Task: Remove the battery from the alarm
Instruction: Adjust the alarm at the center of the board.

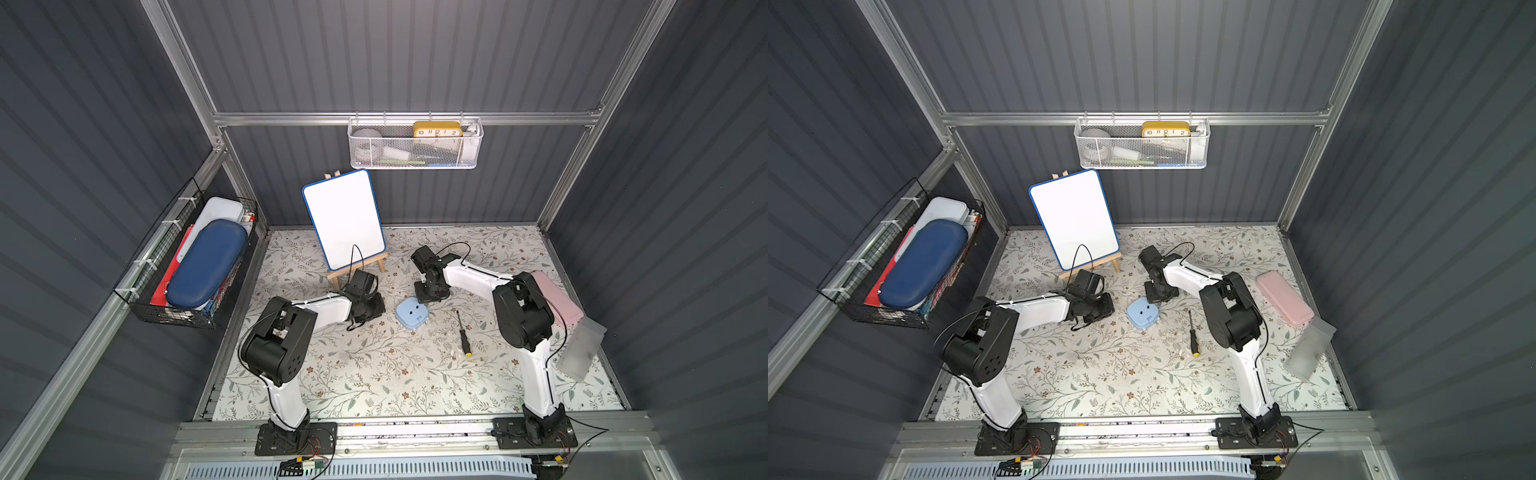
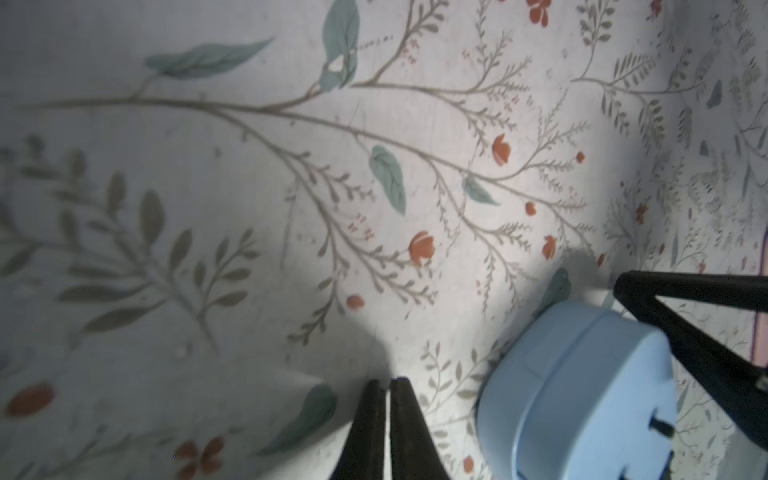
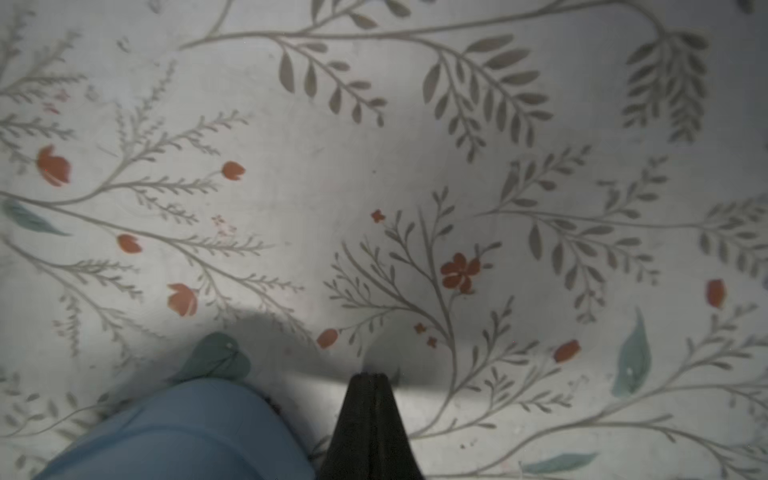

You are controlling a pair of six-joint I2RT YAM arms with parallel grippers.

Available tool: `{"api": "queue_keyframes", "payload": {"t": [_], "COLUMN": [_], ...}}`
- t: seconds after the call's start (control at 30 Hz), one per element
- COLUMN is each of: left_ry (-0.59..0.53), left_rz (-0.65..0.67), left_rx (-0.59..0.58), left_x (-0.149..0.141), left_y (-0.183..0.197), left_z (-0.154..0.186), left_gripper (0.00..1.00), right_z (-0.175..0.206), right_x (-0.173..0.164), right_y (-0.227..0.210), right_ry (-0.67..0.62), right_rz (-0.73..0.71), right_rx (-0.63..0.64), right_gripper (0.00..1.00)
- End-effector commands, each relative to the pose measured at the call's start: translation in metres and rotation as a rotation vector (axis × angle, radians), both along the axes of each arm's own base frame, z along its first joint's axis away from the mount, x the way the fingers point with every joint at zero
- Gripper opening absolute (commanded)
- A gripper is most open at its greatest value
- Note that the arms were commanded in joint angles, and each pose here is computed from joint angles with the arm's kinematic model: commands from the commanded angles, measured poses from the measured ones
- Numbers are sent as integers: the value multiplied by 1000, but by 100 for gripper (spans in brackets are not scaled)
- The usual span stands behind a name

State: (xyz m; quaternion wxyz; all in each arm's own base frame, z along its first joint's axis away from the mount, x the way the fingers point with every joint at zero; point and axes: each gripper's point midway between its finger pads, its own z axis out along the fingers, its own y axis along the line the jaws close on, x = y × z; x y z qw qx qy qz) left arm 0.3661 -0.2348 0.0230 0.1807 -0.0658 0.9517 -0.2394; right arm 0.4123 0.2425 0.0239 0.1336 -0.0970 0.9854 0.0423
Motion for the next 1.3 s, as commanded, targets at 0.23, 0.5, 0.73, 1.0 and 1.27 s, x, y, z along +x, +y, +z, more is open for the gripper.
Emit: {"api": "queue_keyframes", "payload": {"t": [0.23, 0.5, 0.73, 1.0, 1.27], "left_ry": [-38, -82, -45, -13, 28], "left_rz": [-34, -101, -97, -180, -160], "left_rx": [-2, -71, -136, -217, -168], "left_x": [54, 28, -21, -76, -101], "left_y": [-18, -6, 1, -24, -15], "left_z": [-12, -1, 6, 19, 16], "left_gripper": [14, 14, 12, 12, 10], "right_z": [-6, -2, 6, 12, 14], "right_x": [-14, -30, -54, -85, -71], "right_y": [34, 62, 93, 117, 88], "right_ry": [151, 189, 209, 262, 156], "right_rz": [95, 168, 291, 365, 242], "right_rx": [202, 291, 343, 369, 242], "right_gripper": [0, 0, 1, 3, 10]}}
